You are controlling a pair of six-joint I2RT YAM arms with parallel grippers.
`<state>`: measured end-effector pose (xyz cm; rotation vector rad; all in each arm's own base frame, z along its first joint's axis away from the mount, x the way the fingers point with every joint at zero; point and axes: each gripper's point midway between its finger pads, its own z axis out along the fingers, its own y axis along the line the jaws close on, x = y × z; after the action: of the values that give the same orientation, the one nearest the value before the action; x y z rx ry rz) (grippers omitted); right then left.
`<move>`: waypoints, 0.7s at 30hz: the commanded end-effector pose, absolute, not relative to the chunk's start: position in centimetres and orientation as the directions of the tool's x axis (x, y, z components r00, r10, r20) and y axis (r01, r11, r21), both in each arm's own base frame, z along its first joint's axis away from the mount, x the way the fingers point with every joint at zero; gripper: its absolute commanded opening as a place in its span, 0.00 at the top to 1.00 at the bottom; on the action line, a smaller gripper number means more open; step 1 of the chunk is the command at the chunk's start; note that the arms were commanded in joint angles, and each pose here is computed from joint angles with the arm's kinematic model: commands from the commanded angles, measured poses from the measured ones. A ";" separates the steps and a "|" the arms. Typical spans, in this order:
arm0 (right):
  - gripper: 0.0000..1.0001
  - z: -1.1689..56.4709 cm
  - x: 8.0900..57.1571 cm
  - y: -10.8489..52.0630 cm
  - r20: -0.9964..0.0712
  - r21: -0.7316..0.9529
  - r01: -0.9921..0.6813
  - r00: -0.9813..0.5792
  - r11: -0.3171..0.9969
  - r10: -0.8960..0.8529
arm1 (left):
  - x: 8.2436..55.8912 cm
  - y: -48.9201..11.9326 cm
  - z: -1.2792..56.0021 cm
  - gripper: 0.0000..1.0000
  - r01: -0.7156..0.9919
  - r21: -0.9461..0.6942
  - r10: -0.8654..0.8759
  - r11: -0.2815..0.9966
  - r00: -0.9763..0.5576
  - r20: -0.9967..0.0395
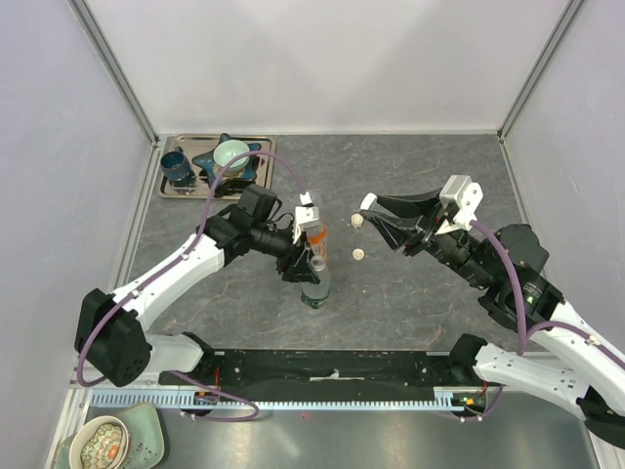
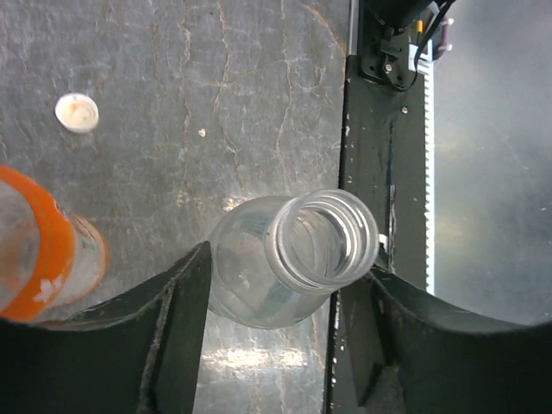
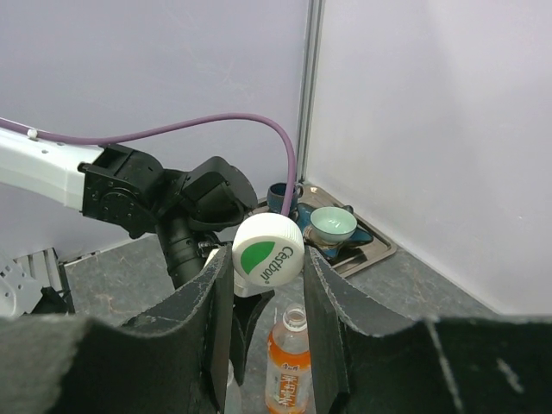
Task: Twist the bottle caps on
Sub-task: Adjust the plastic bottle at the center of the board.
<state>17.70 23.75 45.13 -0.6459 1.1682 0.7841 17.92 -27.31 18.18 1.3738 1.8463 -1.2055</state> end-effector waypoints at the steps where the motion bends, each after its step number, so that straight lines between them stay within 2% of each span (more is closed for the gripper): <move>1: 0.72 48.6 16.9 22.1 -0.932 -0.028 -0.797 0.240 0.604 0.273 | 19.0 -29.1 18.8 0.42 0.974 -0.209 0.500 0.091 -0.226 -0.836; 5: 0.73 48.8 16.9 21.4 -0.933 -0.020 -0.783 0.238 0.622 0.270 | 18.6 -30.8 17.2 0.50 0.984 -0.110 0.601 0.137 -0.171 -0.781; 9: 0.73 49.2 16.9 20.3 -0.931 -0.007 -0.762 0.242 0.647 0.274 | 17.6 -33.1 15.4 0.54 0.991 -0.066 0.678 0.116 -0.128 -0.724; 16: 0.73 49.3 16.6 18.0 -0.927 0.019 -0.718 0.248 0.696 0.282 | 18.0 -36.4 8.5 0.66 0.992 -0.071 0.816 0.108 -0.129 -0.564; 21: 0.73 49.4 16.3 17.0 -0.926 0.021 -0.702 0.254 0.712 0.278 | 17.1 -37.5 6.9 0.69 0.992 -0.089 0.830 0.089 -0.123 -0.544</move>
<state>16.57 18.39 48.09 -0.4903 1.1393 0.7131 16.82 -36.34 6.06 1.7949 2.0640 -0.6717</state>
